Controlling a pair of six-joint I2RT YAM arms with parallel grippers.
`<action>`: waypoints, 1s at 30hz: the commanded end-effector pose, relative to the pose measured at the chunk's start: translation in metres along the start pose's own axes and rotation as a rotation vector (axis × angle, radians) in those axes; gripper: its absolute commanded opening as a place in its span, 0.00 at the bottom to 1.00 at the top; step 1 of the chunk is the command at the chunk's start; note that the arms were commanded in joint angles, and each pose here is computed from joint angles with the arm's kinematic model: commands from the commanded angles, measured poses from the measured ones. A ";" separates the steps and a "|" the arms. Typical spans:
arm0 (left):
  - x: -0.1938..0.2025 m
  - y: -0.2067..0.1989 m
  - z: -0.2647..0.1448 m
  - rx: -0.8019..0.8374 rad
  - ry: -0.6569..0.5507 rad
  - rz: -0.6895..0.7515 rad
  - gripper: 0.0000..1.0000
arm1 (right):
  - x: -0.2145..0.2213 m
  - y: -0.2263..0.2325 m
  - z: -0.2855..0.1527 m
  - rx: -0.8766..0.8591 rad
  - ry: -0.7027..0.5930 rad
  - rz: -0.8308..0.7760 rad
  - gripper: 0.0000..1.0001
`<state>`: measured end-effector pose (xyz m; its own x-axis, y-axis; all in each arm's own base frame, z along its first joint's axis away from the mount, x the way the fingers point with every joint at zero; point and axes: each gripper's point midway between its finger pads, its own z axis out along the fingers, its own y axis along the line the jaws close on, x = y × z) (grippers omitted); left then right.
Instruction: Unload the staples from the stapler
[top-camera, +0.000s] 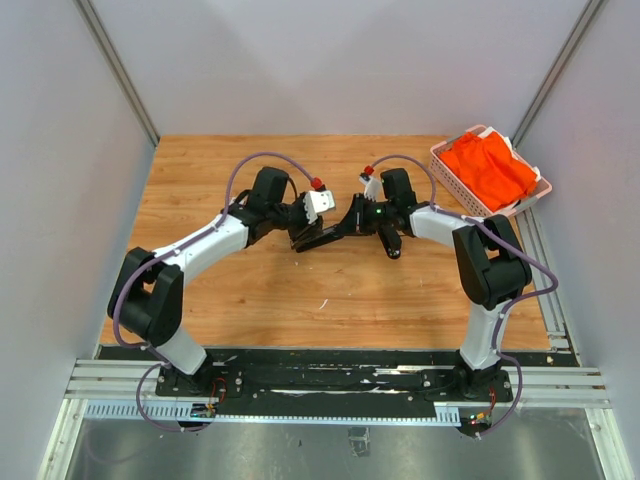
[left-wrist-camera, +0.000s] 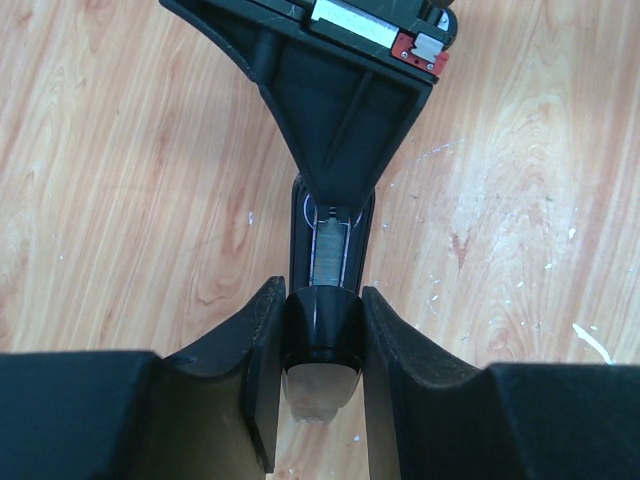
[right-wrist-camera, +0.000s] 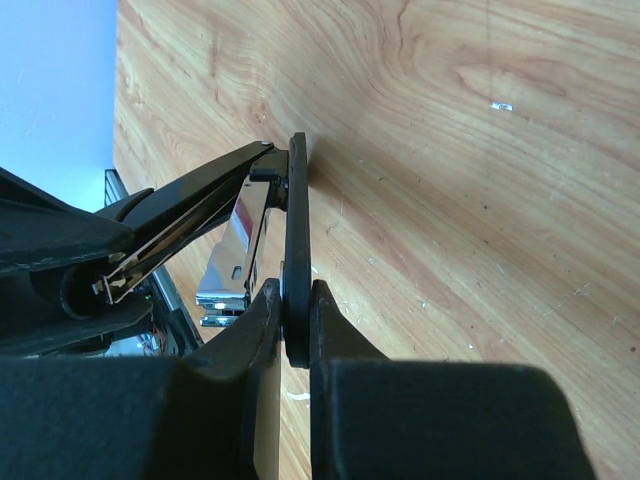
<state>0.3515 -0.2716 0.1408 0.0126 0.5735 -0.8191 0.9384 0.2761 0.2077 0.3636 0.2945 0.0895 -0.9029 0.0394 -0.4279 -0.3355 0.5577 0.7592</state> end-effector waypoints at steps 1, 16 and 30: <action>-0.024 0.010 -0.017 -0.037 -0.113 0.012 0.00 | 0.005 -0.034 -0.003 0.132 0.004 0.021 0.00; -0.006 0.012 0.010 -0.023 -0.034 -0.048 0.00 | -0.004 -0.012 -0.002 0.053 0.013 -0.016 0.00; -0.009 -0.004 0.011 0.005 -0.025 0.004 0.00 | -0.008 -0.005 -0.004 0.024 0.015 -0.023 0.12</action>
<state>0.3537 -0.2856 0.1355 0.0158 0.5613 -0.8274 0.9413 0.2709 0.2017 0.3638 0.2941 0.0929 -0.9014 0.0193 -0.4326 -0.3490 0.5590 0.7521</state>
